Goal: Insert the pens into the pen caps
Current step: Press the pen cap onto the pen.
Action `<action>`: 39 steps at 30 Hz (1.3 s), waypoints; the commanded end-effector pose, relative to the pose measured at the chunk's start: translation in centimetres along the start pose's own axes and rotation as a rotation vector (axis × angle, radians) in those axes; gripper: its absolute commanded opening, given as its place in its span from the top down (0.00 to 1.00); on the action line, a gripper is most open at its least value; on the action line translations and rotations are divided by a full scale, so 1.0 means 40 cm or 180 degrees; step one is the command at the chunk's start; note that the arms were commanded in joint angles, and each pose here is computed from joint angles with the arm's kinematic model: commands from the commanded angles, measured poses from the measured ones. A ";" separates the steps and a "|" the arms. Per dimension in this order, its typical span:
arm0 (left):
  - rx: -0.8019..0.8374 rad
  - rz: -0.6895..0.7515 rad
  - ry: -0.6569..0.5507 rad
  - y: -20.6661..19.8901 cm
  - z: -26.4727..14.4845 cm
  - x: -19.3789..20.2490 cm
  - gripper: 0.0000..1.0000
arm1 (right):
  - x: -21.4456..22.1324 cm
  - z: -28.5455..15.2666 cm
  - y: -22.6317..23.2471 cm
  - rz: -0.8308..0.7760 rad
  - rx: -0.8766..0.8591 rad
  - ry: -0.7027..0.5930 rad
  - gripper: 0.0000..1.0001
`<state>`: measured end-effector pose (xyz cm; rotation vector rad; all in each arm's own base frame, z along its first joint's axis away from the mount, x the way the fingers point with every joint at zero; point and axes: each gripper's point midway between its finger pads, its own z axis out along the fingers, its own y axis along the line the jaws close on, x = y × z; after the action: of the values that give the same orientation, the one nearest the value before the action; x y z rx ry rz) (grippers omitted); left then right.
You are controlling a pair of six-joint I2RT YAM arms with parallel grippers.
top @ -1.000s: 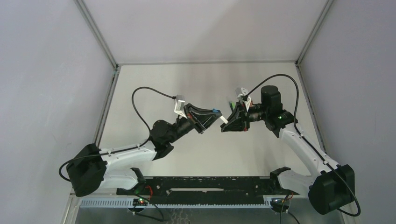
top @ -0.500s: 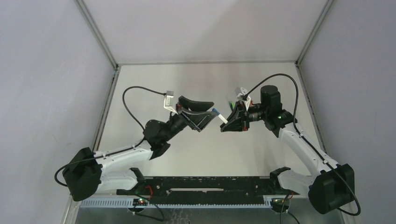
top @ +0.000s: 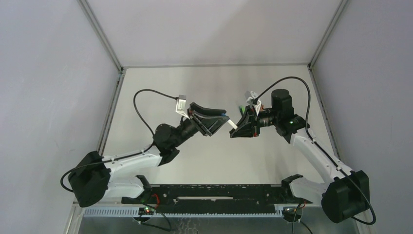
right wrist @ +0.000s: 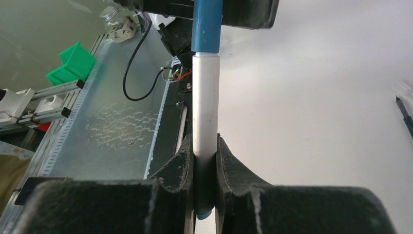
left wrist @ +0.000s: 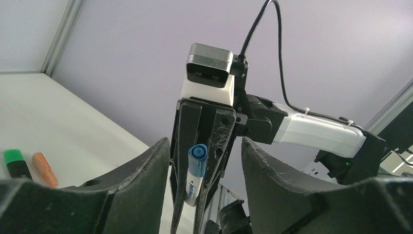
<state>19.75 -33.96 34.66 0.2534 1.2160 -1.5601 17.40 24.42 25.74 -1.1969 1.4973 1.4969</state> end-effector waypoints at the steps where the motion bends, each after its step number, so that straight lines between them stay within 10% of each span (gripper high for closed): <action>1: 0.0198 0.0041 -0.0077 -0.043 0.039 -0.041 0.41 | -0.033 0.002 0.006 -0.0148 -0.0049 -0.0040 1.00; 10: 0.0316 -0.0003 0.0003 -0.057 0.060 -0.033 0.60 | -0.033 0.002 0.002 -0.0144 -0.0020 -0.0040 1.00; 15: 0.0360 -0.0027 0.0085 -0.058 0.066 -0.018 0.99 | -0.036 0.002 0.001 -0.0142 0.0008 -0.0046 1.00; 28: -0.0533 -0.0654 0.0666 0.047 0.054 0.150 1.00 | -0.053 -0.004 -0.054 -0.0231 0.0599 0.0011 1.00; 39: 0.1274 -0.0290 0.0769 -0.150 0.002 0.198 1.00 | -0.098 0.002 0.064 0.0215 -0.0407 -0.0158 1.00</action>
<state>20.60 -36.49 36.23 0.2171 1.1243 -1.6548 16.47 24.02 27.12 -1.1250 1.5626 1.6823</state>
